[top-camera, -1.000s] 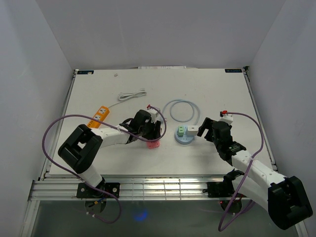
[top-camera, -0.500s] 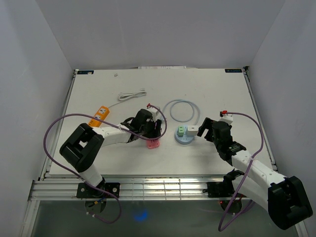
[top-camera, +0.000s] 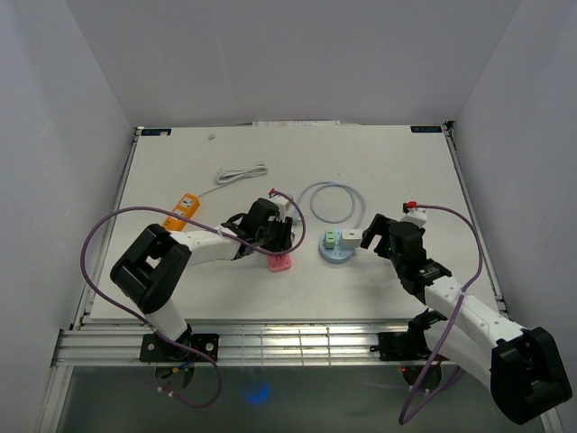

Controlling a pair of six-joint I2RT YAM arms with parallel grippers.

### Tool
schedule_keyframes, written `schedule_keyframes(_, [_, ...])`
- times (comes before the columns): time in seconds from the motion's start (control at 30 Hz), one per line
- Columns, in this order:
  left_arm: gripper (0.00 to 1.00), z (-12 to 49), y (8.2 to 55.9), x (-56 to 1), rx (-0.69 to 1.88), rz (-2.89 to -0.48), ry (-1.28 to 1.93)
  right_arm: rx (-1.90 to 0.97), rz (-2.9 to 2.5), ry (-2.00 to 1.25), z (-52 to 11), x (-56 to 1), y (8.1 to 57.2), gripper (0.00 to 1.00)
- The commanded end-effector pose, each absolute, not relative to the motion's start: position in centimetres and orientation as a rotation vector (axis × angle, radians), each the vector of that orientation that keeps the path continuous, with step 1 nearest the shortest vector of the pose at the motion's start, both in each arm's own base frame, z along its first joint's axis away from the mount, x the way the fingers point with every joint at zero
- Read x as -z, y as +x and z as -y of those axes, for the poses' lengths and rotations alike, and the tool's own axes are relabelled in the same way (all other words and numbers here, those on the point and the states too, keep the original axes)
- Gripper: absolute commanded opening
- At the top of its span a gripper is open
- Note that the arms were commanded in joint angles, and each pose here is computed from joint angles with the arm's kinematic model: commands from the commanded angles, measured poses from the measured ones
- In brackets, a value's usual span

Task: Insert the plug

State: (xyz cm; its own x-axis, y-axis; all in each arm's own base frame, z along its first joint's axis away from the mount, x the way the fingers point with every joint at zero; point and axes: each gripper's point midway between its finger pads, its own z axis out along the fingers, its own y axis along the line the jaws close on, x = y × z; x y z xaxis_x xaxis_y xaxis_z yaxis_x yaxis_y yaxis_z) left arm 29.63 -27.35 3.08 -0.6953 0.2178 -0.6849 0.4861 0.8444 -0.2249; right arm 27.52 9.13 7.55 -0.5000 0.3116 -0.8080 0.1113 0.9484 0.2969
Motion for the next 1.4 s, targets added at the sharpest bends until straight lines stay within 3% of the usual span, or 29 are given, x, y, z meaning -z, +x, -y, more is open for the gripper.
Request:
schedule_keyframes(0.0, [0.36, 27.6, 29.1, -4.8, 0.562, -2.354, 0.482, -0.301, -2.009, 0.283, -9.5, -10.4, 28.3, 0.96])
schedule_keyframes(0.2, [0.32, 30.0, 28.4, -8.3, 0.764, -2.369, 0.331, -0.418, -1.968, 0.185, -11.2, -15.5, 27.6, 0.96])
schedule_keyframes(0.33, [0.32, 31.6, 28.2, -10.5, 0.905, -2.377, 0.212, -0.659, -1.932, 0.076, -14.7, -18.6, 26.3, 0.95])
schedule_keyframes(0.5, [0.32, 32.9, 28.2, -13.8, 1.051, -2.356, 0.020, -0.803, -1.875, 0.015, -16.9, -19.3, 25.3, 0.96])
schedule_keyframes(0.53, [0.22, 33.0, 28.3, -14.6, 1.076, -2.341, -0.021, -0.839, -1.860, 0.000, -17.5, -19.7, 25.1, 0.98])
schedule_keyframes(0.6, [0.14, 33.2, 28.6, -15.6, 1.127, -2.334, -0.155, -0.876, -1.860, -0.018, -18.3, -19.5, 25.1, 0.99])
schedule_keyframes(0.73, [0.20, 33.3, 29.7, -17.4, 1.169, -2.274, -0.300, -0.963, -1.834, -0.054, -20.5, -19.8, 24.7, 0.98])
schedule_keyframes(0.97, [0.22, 34.2, 31.7, -19.6, 1.228, -2.226, -0.532, -0.901, -1.803, -0.069, -23.6, -20.3, 25.2, 1.00])
schedule_keyframes(1.03, [0.22, 34.6, 32.0, -19.7, 1.253, -2.224, -0.602, -0.922, -1.783, -0.085, -24.6, -20.6, 25.1, 0.94])
schedule_keyframes(1.37, [0.24, 34.6, 32.1, -21.5, 1.276, -2.131, -0.832, -0.854, -1.669, 0.006, -24.3, -21.5, 26.8, 0.86])
